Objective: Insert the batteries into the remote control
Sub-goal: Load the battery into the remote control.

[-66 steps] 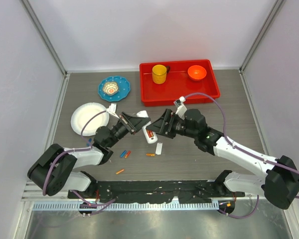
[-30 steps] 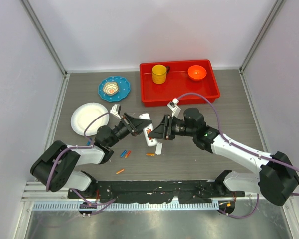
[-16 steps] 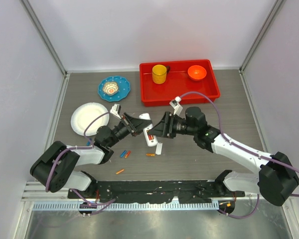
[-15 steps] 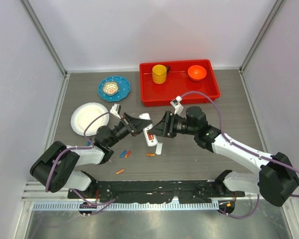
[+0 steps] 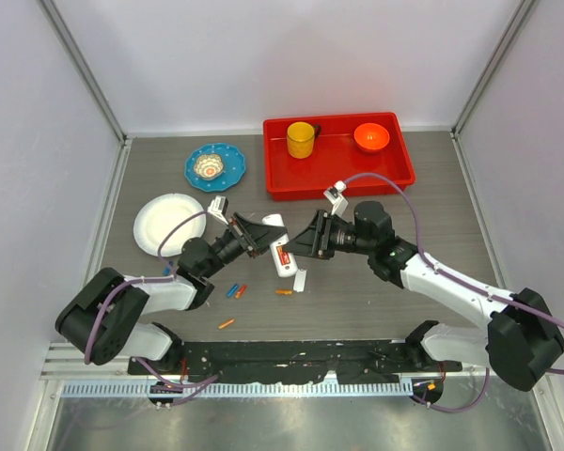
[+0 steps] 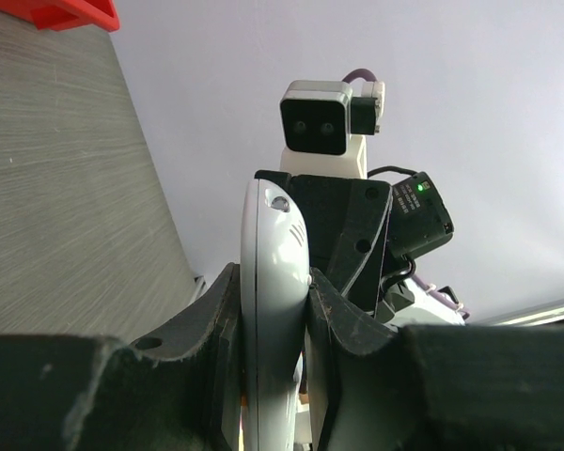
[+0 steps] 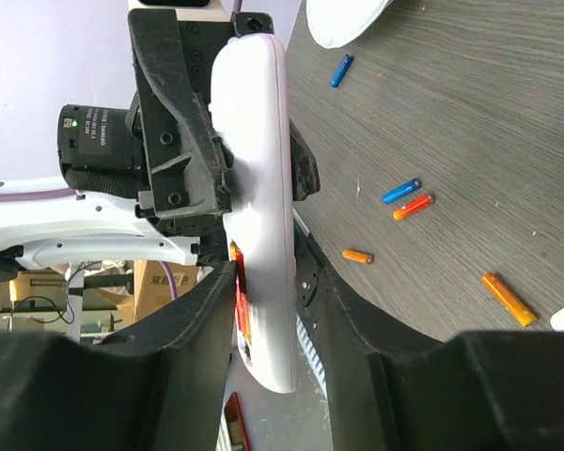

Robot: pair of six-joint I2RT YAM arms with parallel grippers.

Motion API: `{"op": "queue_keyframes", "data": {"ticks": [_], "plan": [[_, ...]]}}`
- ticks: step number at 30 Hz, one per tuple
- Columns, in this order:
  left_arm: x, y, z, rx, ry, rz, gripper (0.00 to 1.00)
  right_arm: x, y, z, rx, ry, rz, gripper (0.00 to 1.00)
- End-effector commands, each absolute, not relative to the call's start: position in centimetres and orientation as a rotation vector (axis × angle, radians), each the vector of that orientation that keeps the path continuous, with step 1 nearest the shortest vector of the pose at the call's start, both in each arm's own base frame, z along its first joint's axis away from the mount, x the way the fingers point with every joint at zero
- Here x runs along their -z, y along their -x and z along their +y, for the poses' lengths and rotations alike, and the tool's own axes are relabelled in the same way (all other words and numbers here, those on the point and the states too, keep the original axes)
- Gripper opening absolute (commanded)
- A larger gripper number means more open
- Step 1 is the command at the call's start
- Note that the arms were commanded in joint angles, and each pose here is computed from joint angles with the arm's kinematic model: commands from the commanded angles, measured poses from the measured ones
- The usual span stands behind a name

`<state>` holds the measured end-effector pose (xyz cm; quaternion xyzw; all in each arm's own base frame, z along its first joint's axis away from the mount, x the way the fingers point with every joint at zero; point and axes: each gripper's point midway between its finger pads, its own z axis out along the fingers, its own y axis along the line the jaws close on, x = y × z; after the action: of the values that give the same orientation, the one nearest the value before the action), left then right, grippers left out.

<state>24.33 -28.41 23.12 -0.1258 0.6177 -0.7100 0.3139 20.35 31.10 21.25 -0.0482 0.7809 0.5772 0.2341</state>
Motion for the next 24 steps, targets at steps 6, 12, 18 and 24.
{"op": "queue_keyframes", "data": {"ticks": [6, 12, 18, 24], "plan": [[-31.4, -22.4, -27.2, 1.974, 0.126, 1.271, 0.0, -21.3, -20.2, 31.2, -1.602, 0.149, 2.126, 0.48], [-29.3, -23.0, -27.3, 1.903, 0.144, 1.333, 0.01, -25.7, -21.3, 29.6, -1.554, 0.143, 2.012, 0.68], [-26.9, -25.7, -26.7, 1.736, 0.155, 1.5, 0.0, -26.8, -22.9, 24.8, -1.197, 0.108, 2.005, 0.7], [-26.4, -25.9, -25.2, 1.674, 0.211, 1.516, 0.0, -15.8, -23.7, 19.3, -0.723, -0.103, 2.328, 0.56]]}}
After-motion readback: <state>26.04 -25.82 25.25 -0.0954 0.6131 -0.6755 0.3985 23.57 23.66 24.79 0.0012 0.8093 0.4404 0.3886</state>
